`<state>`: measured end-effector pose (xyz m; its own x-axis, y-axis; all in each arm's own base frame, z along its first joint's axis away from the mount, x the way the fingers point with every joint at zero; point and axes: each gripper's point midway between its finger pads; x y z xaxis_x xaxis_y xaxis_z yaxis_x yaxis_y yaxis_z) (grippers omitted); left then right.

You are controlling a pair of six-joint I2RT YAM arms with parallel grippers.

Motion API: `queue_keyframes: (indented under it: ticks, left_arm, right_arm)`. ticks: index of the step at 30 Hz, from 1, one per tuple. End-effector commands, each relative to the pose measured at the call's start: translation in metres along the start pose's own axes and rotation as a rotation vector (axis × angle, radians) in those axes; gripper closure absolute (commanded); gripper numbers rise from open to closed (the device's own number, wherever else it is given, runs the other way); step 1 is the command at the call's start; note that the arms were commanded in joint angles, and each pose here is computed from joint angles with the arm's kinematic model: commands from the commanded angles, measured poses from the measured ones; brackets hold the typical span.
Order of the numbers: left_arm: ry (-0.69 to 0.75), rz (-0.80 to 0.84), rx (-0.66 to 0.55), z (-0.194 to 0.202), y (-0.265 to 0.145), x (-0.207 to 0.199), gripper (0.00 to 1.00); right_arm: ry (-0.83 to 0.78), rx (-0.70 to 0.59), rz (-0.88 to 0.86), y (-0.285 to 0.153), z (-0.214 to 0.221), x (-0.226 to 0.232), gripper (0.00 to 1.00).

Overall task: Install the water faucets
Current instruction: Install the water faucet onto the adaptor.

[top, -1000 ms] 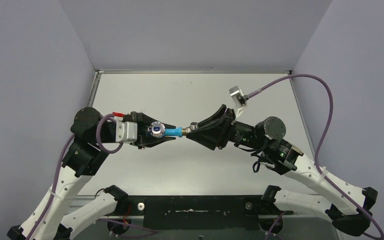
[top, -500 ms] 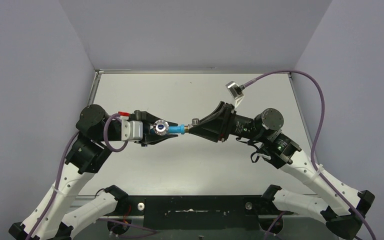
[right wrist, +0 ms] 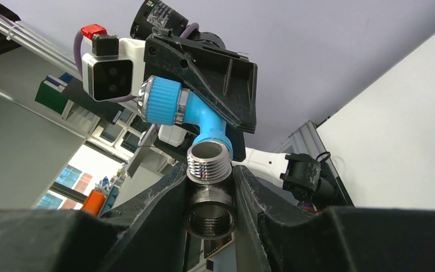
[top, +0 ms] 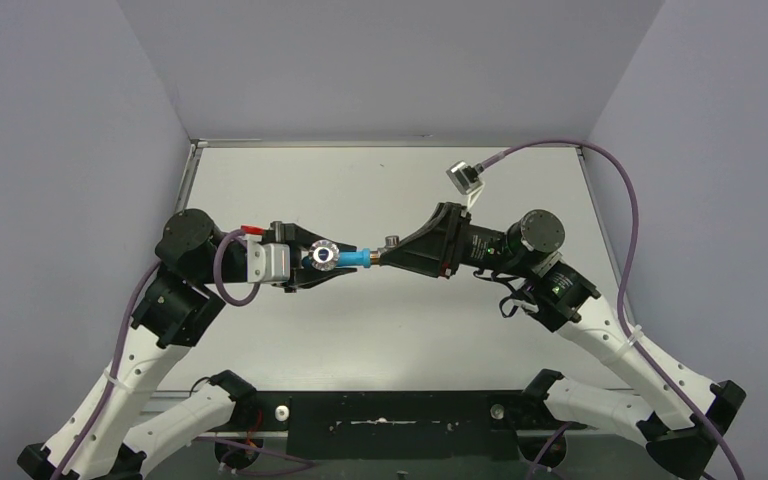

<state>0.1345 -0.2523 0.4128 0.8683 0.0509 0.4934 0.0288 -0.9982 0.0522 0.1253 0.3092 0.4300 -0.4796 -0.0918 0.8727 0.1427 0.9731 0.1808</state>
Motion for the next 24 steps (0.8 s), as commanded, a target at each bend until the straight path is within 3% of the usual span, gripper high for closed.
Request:
queue_keyframes:
  ticks: [1,11,14,20,24]
  left_arm:
    - [0.068,-0.04,-0.003,-0.008,-0.003,0.007,1.0]
    - [0.074,-0.057,-0.003,-0.008,-0.005,0.008,1.0]
    - [0.059,-0.072,-0.014,-0.011,-0.005,0.01,1.0]
    - [-0.092,-0.116,-0.123,-0.043,-0.002,0.018,1.0]
    - [-0.293,-0.121,-0.183,-0.061,0.003,0.024,1.0]
  right_arm:
    - [-0.007,-0.015,-0.06,-0.005,-0.007,0.025,1.0]
    - [-0.008,-0.036,-0.065,-0.012,-0.008,0.024,1.0]
    - [-0.072,-0.051,-0.068,-0.015,-0.009,0.026,1.0]
    - [-0.626,-0.22,-0.057,-0.037,-0.034,0.044,0.99]
    - [-1.081,-0.278,-0.044,-0.051,-0.045,0.053,1.0]
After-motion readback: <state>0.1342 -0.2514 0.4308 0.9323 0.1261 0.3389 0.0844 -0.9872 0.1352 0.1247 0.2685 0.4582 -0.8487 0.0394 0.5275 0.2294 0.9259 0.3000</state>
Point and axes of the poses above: each gripper's point midway between its finger pads, its own y axis out along the fingers, its own x axis along the line the jaws close on, z = x × y, and after that the axes turned 9 degrees about y, right-handed
